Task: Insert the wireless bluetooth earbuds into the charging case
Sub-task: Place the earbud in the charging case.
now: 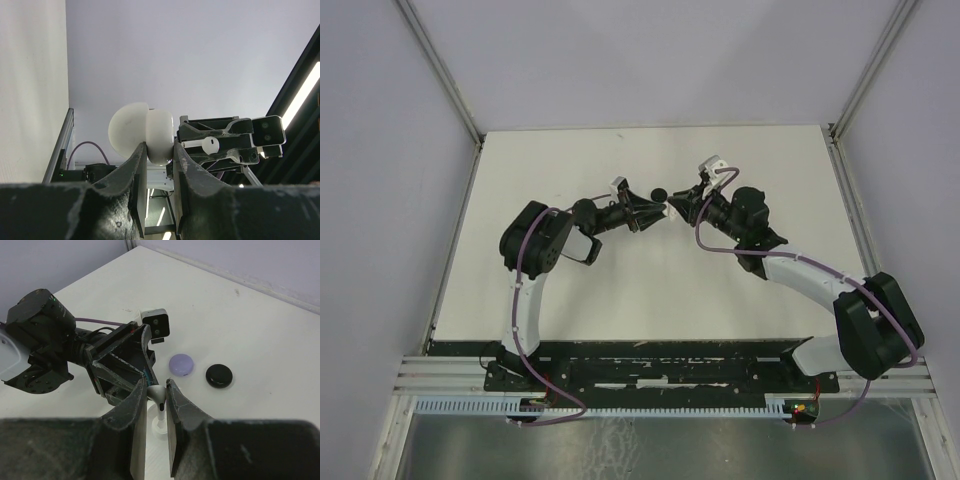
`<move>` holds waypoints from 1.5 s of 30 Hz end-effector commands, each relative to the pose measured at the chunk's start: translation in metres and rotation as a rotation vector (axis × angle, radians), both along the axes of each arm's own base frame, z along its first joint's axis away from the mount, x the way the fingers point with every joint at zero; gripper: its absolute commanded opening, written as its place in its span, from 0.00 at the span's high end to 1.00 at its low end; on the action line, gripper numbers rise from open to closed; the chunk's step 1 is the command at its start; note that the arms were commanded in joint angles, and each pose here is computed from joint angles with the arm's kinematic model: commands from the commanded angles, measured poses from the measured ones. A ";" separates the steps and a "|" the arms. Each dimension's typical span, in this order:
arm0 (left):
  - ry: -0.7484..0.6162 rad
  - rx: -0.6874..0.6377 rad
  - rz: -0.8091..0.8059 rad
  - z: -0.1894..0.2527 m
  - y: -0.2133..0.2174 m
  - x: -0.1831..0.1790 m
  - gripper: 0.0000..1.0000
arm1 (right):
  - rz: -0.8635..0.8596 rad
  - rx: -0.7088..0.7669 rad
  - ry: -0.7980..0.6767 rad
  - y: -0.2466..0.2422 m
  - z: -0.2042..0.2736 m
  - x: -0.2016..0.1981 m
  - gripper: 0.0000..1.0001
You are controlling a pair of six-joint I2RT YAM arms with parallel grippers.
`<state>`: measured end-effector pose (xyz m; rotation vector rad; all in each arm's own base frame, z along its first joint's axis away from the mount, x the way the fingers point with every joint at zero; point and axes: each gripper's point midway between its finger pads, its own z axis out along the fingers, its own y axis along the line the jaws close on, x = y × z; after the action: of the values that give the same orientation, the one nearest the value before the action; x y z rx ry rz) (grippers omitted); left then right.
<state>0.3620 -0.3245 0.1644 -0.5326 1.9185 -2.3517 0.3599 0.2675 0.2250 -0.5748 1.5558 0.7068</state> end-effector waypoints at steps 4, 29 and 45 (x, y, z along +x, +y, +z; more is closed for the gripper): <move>-0.205 -0.118 -0.011 0.057 0.004 -0.022 0.97 | -0.006 -0.003 -0.057 0.003 0.003 0.005 0.93; -0.233 -0.136 -0.014 0.073 0.004 -0.026 0.97 | -0.018 -0.026 -0.049 -0.001 -0.007 0.003 0.94; -0.237 -0.145 -0.011 0.076 0.003 -0.022 0.97 | -0.020 -0.004 -0.055 -0.004 -0.003 -0.002 0.66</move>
<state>0.3536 -0.3279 0.1801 -0.4944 1.9028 -2.3716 0.3611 0.2644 0.2010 -0.5916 1.5778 0.6637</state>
